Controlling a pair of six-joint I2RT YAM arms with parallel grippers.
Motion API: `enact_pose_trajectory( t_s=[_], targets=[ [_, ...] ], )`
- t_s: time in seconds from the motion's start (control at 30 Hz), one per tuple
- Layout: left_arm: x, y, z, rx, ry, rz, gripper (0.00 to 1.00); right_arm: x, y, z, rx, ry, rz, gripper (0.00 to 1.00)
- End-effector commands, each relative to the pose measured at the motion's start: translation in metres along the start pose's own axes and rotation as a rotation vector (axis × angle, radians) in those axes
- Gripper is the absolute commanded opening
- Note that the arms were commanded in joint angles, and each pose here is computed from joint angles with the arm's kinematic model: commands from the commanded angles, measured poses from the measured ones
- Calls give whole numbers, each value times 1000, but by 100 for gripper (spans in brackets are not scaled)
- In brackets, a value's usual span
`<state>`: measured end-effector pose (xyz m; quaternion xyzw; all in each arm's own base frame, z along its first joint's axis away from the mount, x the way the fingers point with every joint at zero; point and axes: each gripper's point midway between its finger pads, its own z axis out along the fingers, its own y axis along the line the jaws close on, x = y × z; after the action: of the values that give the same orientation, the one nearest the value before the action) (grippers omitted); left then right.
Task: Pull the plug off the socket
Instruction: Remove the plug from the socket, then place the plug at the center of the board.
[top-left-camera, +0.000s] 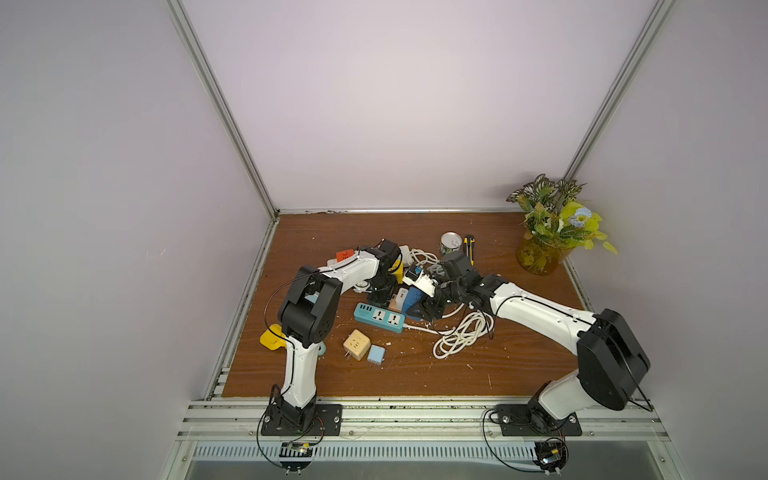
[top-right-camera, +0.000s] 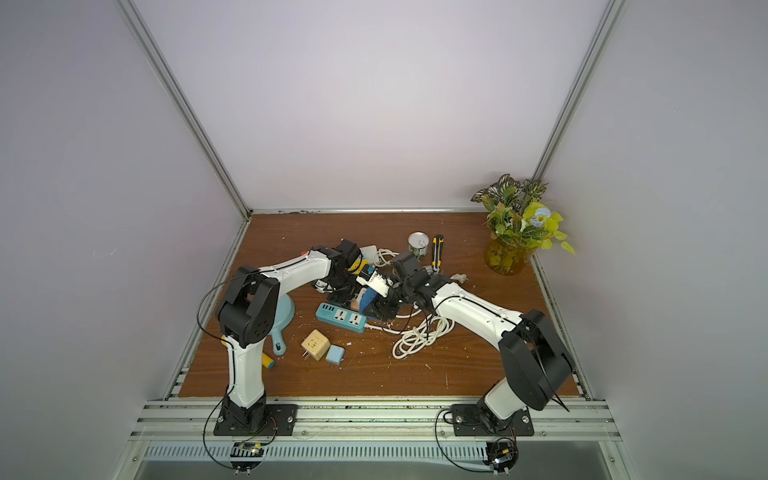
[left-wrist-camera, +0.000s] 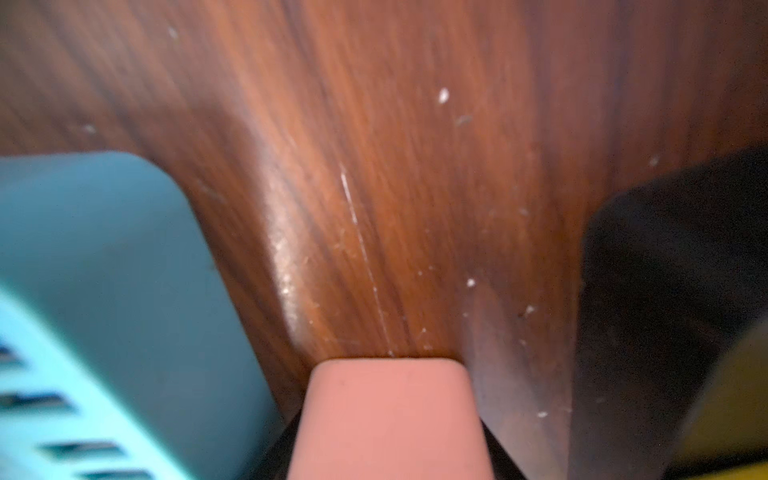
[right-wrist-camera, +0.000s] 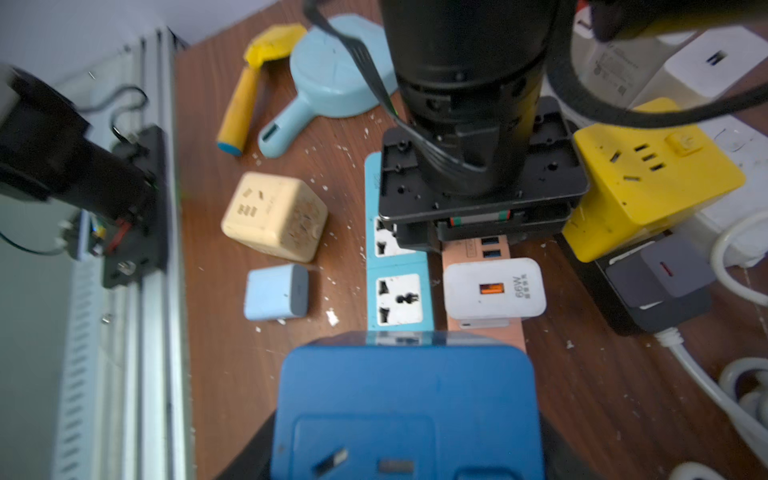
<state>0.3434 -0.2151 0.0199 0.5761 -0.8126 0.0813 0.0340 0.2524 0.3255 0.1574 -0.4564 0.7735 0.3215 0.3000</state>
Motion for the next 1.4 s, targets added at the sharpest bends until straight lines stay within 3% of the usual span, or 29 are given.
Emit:
enact_pose_trajectory(
  t_s=[0.0, 0.17, 0.3, 0.47, 0.6, 1.07, 1.37],
  targets=[
    [-16, 19, 36, -93, -67, -2, 15, 2, 37, -14, -131, -54, 219, 7],
    [-12, 15, 35, -87, -44, 6, 15, 27, 62, -20, -177, -61, 429, 6],
    [-11, 10, 32, -75, -40, 14, 15, 49, 77, -13, -191, 1, 551, 7],
    [-10, 12, 33, -79, -34, 21, 15, 74, 91, 6, -191, 88, 660, 7],
    [-10, 12, 33, -79, -32, 31, 15, 73, 89, 17, -177, 82, 742, 7],
    [-11, 15, 31, -82, -28, 42, 15, 101, 91, 75, -23, 288, 921, 13],
    [-11, 13, 31, -79, -22, 42, 15, 122, 82, 78, 109, 405, 980, 20]
  ],
)
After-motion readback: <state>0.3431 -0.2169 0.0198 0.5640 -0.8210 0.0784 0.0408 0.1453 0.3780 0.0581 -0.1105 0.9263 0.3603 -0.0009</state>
